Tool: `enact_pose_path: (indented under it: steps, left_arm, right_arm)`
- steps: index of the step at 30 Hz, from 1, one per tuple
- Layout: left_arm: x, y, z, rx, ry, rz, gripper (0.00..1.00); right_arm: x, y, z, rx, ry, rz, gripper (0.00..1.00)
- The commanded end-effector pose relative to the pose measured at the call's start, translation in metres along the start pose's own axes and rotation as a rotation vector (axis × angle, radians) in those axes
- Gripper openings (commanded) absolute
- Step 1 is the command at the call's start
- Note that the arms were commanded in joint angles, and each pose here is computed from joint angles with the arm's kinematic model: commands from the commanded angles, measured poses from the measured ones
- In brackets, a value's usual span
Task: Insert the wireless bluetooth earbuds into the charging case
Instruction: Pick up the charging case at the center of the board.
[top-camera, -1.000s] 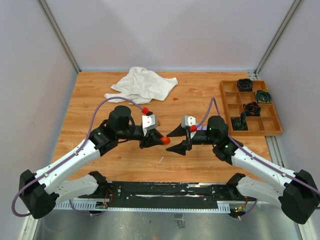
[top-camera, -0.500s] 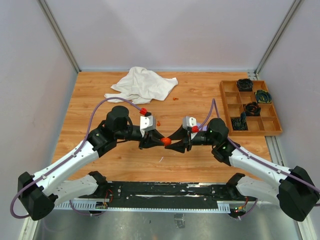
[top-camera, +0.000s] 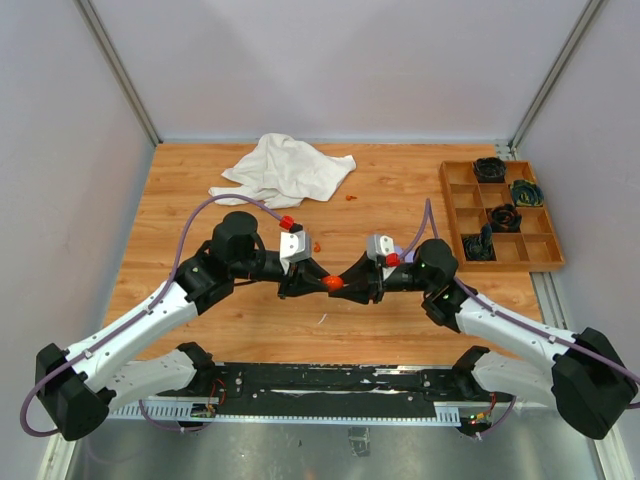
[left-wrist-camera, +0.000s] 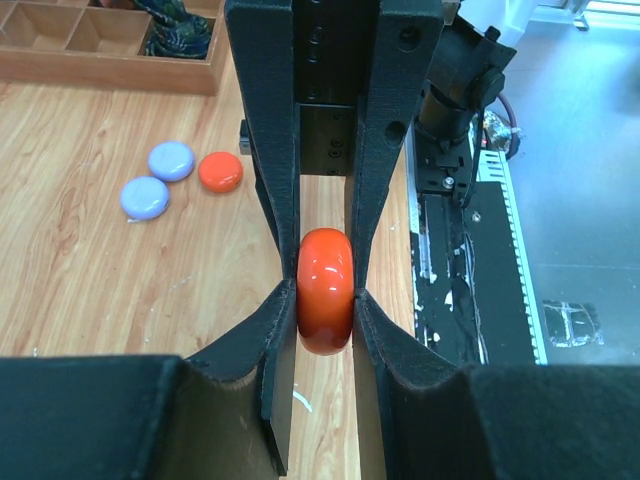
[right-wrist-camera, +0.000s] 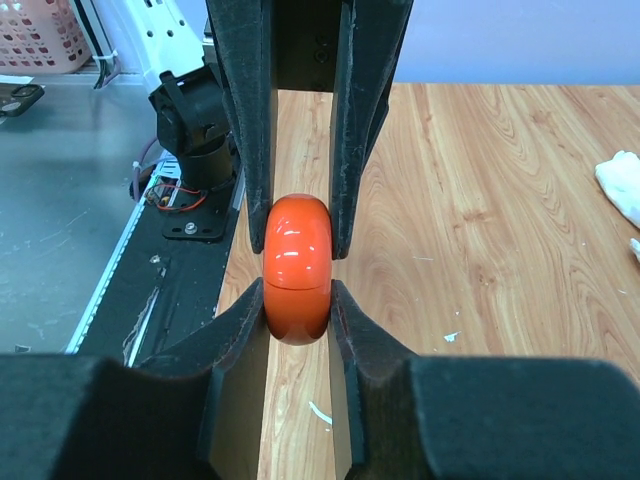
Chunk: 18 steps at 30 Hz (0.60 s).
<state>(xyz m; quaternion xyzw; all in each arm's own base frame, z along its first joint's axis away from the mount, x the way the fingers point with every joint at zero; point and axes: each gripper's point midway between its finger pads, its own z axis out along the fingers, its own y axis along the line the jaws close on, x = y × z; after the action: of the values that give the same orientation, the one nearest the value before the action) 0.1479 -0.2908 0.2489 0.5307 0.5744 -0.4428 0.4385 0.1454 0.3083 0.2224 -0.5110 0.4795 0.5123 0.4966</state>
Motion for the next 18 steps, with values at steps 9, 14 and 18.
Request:
enact_pose_path:
  steps: [9,14,18]
  left_arm:
    - [-0.023,-0.001,-0.005,-0.051,-0.106,0.019,0.42]
    - [-0.018,0.001,-0.003,-0.062,-0.111,-0.003,0.57]
    - [-0.012,0.006,-0.001,-0.082,-0.098,-0.021,0.66]
  right_arm:
    - [-0.007,-0.002,-0.006,0.017,-0.061,-0.014,0.01]
    - [-0.008,-0.003,-0.006,0.021,-0.065,-0.015,0.01]
    - [-0.009,-0.004,-0.006,0.024,-0.07,-0.017,0.01]
